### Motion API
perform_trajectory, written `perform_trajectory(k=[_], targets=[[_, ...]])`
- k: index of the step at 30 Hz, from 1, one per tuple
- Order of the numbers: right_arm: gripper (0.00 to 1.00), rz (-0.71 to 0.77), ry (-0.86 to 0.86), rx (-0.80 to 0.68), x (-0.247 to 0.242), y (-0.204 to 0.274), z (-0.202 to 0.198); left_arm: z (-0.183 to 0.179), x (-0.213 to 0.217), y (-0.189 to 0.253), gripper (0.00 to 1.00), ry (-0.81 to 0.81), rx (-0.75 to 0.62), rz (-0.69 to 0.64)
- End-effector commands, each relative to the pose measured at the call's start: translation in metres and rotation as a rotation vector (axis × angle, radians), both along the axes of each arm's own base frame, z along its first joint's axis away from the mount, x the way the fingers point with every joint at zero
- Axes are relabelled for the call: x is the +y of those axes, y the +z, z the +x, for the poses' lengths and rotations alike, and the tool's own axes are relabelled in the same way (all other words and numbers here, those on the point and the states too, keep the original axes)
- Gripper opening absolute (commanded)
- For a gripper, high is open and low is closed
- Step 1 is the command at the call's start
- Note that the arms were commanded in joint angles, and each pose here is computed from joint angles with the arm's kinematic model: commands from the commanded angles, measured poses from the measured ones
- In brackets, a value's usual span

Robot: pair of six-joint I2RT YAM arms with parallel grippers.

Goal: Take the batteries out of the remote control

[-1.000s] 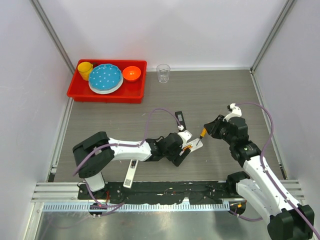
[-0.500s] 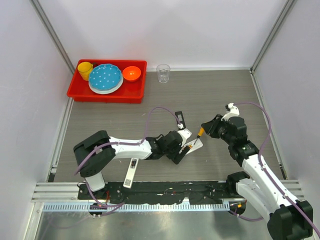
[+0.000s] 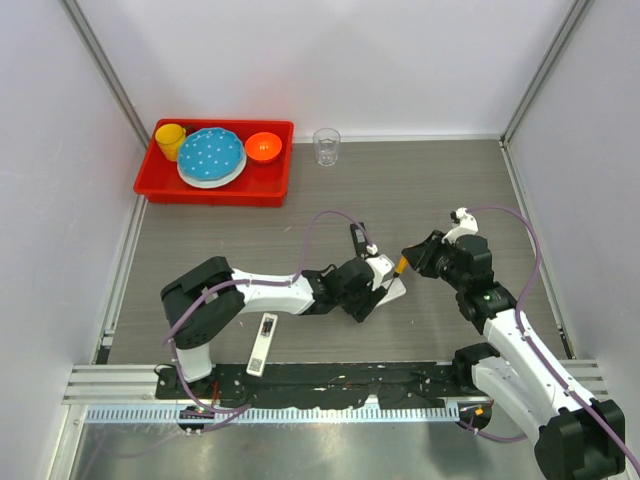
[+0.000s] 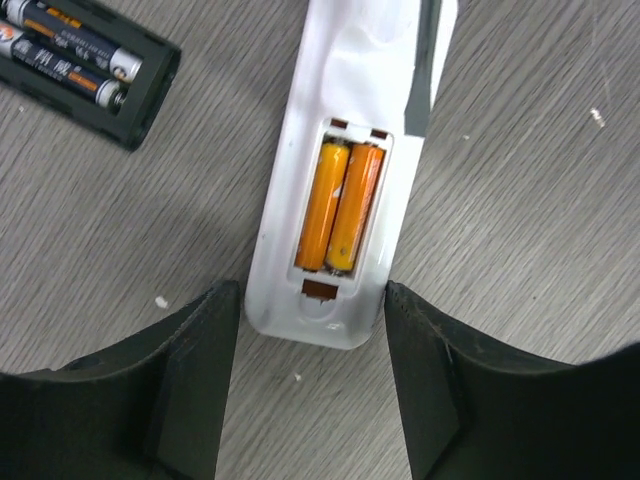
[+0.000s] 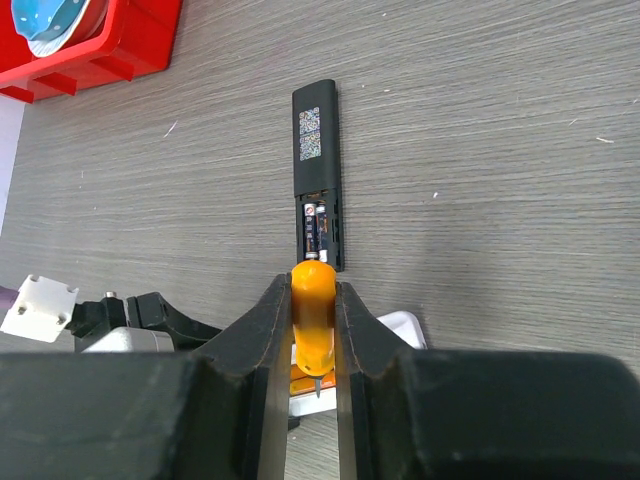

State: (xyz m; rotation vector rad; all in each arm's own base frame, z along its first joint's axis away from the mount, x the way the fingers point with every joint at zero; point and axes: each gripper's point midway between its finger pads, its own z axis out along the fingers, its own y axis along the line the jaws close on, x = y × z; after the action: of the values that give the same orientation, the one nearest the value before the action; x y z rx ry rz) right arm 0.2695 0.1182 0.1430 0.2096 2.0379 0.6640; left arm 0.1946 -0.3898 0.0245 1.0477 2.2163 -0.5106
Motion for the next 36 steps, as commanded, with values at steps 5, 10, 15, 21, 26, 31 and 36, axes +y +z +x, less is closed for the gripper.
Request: perform_trajectory(k=[5,10,15,21,26,31,36], targets=[[0.01,0.023,-0.010,-0.061,0.000,0.014,0.007,-0.015,-0.012,-0.001,0.55,-0.058,0.049,-0.035],[0.01,0.037,0.000,-0.055,0.004,0.010,0.007,-0.029,0.000,-0.009,0.48,-0.044,0.086,-0.005],[0.01,0.051,0.014,-0.068,0.007,0.007,0.009,-0.033,0.002,-0.014,0.34,-0.027,0.103,0.003],[0.01,0.034,-0.008,-0.089,0.002,0.002,0.010,-0.035,0.002,-0.014,0.25,-0.017,0.105,0.006],[0.01,0.018,-0.013,-0.080,-0.001,-0.006,0.008,-0.035,0.004,-0.017,0.24,-0.014,0.108,0.015],[0.01,-0.005,-0.027,-0.069,-0.005,-0.013,0.006,-0.035,0.005,-0.018,0.23,-0.011,0.107,0.018],[0.01,-0.021,-0.038,-0.058,-0.008,-0.018,0.005,-0.036,0.004,-0.018,0.23,-0.012,0.108,0.018]])
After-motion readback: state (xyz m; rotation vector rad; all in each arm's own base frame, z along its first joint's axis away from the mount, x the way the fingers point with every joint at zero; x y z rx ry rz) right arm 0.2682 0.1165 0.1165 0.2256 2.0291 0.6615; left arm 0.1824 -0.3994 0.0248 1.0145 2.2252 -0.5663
